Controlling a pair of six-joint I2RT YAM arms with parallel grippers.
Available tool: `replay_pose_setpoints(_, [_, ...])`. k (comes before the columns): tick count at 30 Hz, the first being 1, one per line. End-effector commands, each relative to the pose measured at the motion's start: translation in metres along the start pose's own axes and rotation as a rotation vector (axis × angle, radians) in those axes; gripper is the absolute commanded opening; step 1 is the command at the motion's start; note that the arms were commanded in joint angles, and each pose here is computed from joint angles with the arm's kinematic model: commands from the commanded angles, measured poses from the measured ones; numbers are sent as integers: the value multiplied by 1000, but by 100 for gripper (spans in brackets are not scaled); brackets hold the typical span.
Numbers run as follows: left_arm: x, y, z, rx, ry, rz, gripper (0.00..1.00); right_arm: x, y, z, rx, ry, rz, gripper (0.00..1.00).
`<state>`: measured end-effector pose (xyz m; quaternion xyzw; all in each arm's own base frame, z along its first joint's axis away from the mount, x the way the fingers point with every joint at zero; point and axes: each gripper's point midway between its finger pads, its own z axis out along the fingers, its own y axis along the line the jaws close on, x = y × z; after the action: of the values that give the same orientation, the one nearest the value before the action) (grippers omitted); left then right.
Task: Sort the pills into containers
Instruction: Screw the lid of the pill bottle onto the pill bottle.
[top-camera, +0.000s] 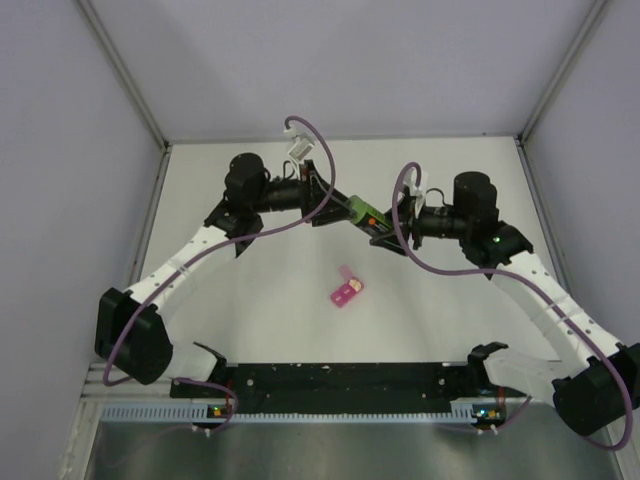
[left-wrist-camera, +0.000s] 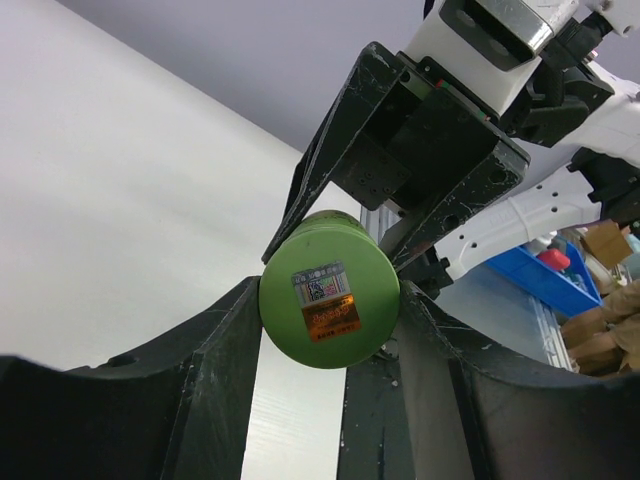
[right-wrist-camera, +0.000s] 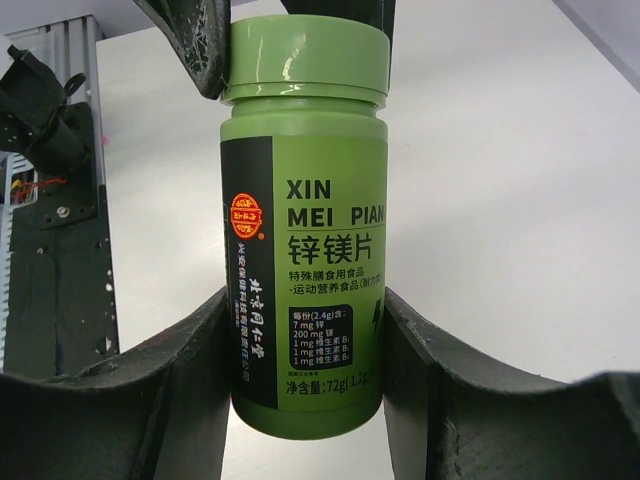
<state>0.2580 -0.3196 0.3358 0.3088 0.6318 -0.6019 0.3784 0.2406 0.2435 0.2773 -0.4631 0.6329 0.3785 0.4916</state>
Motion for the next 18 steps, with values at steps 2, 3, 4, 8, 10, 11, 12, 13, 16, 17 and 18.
replay_pose_setpoints(2, [10, 0, 4, 12, -12, -60, 0, -68, -2, -4, 9, -159, -170, 0])
replay_pose_setpoints(3, [11, 1, 4, 9, -16, -68, 0, -70, -3, -4, 14, -160, -169, 0])
replay_pose_setpoints(4, [11, 1, 3, 10, -26, -69, 0, -70, -3, -4, 15, -162, -166, 0])
replay_pose_setpoints(8, [8, 3, 2, 9, -59, -80, 0, -71, -5, -3, 22, -166, -159, 0])
replay_pose_setpoints(10, [7, 3, 0, 11, -73, -89, 0, -72, -4, -3, 17, -168, -158, 0])
replay_pose_setpoints(11, [7, 2, -1, 17, -79, -88, 0, -73, -4, -3, 16, -171, -158, 0])
replay_pose_setpoints(12, [6, 1, -1, 25, -87, -89, 0, -73, -3, -2, 7, -174, -155, 0])
replay_pose_setpoints(13, [6, 0, -1, 33, -89, -83, 0, -74, -1, -2, -5, -176, -155, 0])
replay_pose_setpoints(16, [7, -5, -2, 64, -76, -60, 0, -74, 5, 0, -49, -180, -143, 0])
replay_pose_setpoints(17, [7, -8, -3, 76, -69, -52, 0, -75, 7, 0, -62, -181, -141, 0])
replay_pose_setpoints(18, [7, -12, -3, 92, -67, -40, 0, -75, 9, 0, -73, -182, -141, 0])
